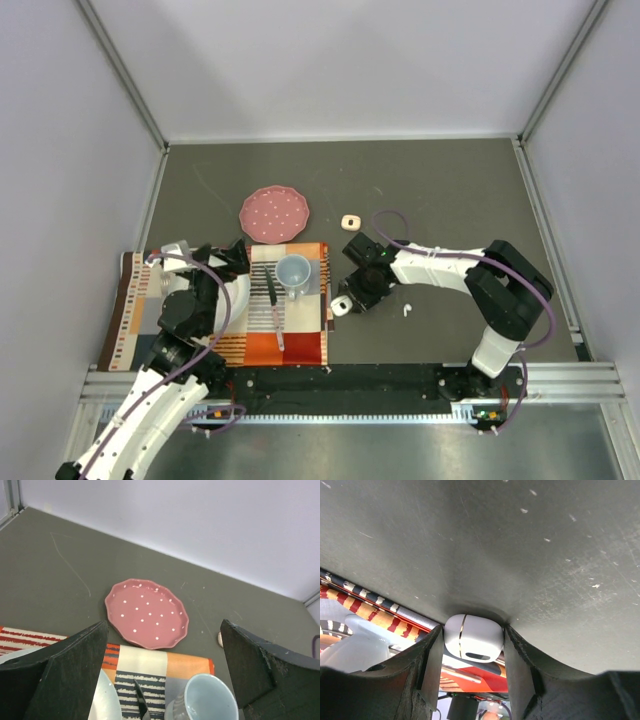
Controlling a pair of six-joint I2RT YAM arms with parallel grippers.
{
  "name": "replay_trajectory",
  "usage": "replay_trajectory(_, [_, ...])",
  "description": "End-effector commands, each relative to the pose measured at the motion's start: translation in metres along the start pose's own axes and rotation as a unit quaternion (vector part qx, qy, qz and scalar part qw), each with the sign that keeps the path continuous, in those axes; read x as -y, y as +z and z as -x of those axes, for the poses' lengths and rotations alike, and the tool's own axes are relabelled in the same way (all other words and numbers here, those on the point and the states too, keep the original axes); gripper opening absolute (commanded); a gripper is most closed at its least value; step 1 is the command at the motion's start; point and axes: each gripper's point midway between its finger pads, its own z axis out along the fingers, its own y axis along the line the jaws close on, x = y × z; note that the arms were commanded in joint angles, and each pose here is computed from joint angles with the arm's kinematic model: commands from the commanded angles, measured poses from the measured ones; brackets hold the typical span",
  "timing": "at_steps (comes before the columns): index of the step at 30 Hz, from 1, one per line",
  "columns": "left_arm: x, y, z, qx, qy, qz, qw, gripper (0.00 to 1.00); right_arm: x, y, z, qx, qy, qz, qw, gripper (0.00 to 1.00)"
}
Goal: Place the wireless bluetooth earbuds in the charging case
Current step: Pick up the charging case from the center of the board.
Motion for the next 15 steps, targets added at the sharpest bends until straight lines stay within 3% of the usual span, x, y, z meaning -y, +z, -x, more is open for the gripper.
replay_trajectory(1, [0.014, -0.005, 0.024, 0.052, -0.031, -0.04, 0.997, 0.99, -0.005, -0.001, -0.001, 0.006, -0.014, 0.022, 1.0, 0.23])
replay_trajectory(3, [0.015, -0.008, 0.029, 0.064, -0.038, -0.048, 0.996, 0.99, -0.011, -0.008, 0.001, 0.013, -0.019, 0.04, 0.999, 0.17])
replay_trajectory(9, [0.002, -0.013, 0.031, 0.07, -0.091, -0.014, 0.993, 0.99, -0.012, -0.024, 0.015, 0.049, -0.014, 0.075, 0.996, 0.15])
replay_trajectory(15, [0.015, -0.015, 0.03, 0.069, -0.074, -0.056, 0.993, 0.99, -0.006, -0.043, 0.036, 0.092, 0.019, 0.117, 0.989, 0.08])
